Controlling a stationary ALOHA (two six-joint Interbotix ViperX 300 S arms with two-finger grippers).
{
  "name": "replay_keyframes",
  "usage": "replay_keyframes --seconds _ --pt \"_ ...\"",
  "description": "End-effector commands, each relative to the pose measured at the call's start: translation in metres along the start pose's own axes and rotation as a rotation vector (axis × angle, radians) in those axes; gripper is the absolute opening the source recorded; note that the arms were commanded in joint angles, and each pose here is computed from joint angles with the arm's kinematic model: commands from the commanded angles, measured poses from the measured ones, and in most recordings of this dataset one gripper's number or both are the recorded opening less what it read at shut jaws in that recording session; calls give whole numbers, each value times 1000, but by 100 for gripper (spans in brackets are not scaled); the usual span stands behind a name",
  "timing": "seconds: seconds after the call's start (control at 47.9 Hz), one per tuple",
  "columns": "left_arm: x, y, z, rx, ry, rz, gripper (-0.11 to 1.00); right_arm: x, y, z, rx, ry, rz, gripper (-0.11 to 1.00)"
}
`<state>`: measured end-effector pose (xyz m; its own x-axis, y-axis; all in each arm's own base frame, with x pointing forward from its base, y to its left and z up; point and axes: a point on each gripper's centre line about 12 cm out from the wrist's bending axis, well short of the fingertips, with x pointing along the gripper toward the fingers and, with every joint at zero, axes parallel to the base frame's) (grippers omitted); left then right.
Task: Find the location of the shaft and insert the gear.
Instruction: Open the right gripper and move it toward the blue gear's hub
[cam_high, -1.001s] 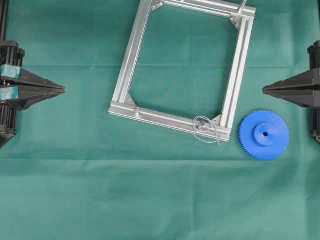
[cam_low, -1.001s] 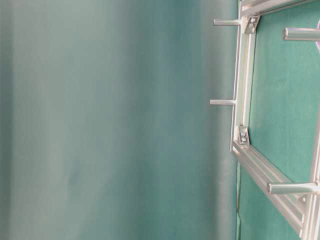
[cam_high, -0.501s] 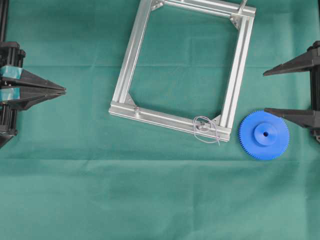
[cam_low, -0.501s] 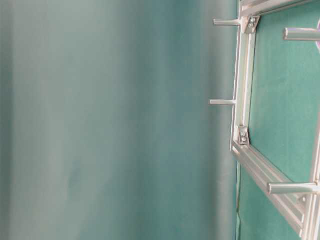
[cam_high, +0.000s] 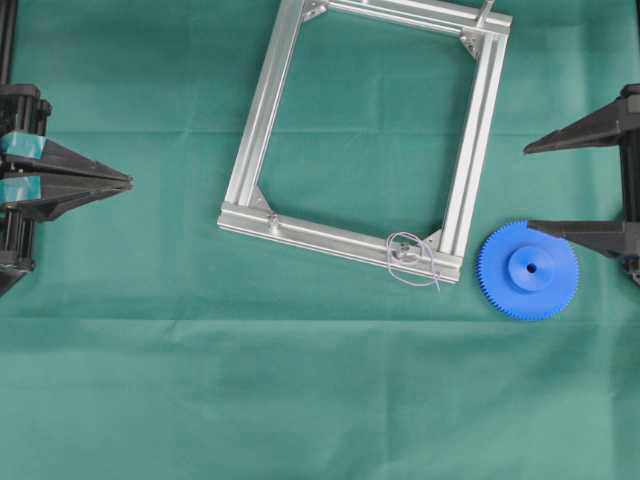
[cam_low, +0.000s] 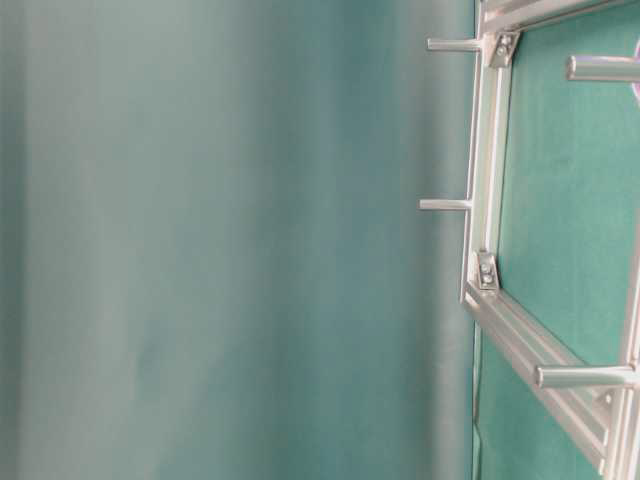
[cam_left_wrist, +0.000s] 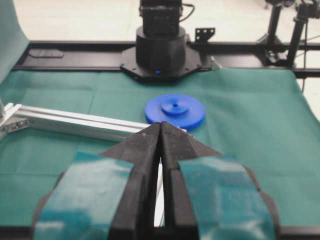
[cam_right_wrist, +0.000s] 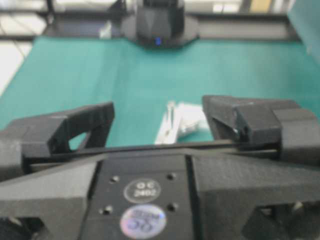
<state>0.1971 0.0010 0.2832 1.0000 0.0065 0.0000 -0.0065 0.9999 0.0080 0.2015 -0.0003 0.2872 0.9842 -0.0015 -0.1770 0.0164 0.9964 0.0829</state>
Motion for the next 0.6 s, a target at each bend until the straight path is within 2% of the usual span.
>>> replay_keyframes --seconds 0.0,0.334,0.584 --pt "2 0 11 -3 -20 2 1 0 0 8 28 46 -6 90" --pt "-1 0 12 -2 -11 1 1 -9 -1 -14 152 344 -56 90" --pt "-1 0 11 -3 2 1 1 -23 -3 -39 242 588 -124 90"
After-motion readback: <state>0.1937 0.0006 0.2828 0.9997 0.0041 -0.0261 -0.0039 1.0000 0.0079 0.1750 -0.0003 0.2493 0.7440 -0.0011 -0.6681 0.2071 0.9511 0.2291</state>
